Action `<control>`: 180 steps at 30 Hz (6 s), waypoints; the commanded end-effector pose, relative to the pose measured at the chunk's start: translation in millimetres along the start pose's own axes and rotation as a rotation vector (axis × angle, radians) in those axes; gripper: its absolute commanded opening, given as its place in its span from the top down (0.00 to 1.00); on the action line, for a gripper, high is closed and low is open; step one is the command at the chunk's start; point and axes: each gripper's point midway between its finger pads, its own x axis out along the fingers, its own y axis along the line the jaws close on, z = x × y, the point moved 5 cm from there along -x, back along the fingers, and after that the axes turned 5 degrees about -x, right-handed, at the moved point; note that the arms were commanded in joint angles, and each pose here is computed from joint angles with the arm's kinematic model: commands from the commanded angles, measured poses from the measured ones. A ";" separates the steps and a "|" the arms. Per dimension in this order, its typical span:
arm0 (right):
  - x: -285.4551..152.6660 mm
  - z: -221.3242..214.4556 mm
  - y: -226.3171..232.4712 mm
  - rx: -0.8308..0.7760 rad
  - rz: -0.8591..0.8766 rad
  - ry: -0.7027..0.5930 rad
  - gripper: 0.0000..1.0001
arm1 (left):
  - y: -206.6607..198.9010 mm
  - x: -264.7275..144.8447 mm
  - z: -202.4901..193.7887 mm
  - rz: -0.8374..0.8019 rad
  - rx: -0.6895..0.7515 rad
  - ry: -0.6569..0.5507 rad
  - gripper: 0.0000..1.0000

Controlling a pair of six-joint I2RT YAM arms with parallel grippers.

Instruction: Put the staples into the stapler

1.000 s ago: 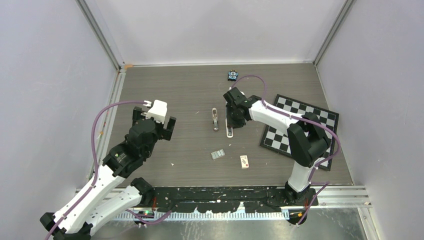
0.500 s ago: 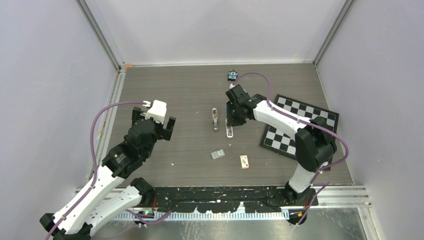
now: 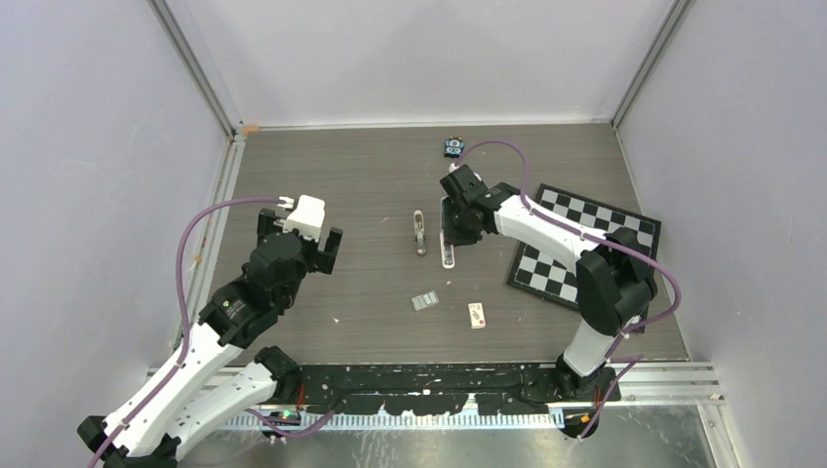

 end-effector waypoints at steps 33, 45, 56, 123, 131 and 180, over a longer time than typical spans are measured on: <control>11.0 -23.4 -28.7 0.059 -0.165 0.034 0.71 | 0.4 -7.9 14.9 -0.030 -0.062 -0.073 0.00; -8.3 -27.3 -17.1 0.023 -0.138 0.018 0.71 | -6.7 -1.0 9.0 0.002 -0.116 0.058 0.00; -5.2 -31.9 31.8 -0.046 -0.028 0.010 0.71 | -1.6 10.4 -29.9 -0.031 -0.392 0.307 0.00; 26.8 11.7 -0.3 -0.014 -0.123 -0.005 0.71 | -4.6 -2.1 -44.9 -0.188 -0.555 0.249 0.03; 35.5 5.4 -2.6 -0.010 -0.129 0.017 0.71 | -4.9 -1.6 -45.1 -0.188 -0.554 0.251 0.04; 45.0 -5.9 -8.0 -0.001 -0.153 0.052 0.71 | -2.7 -2.9 -44.4 -0.175 -0.552 0.242 0.04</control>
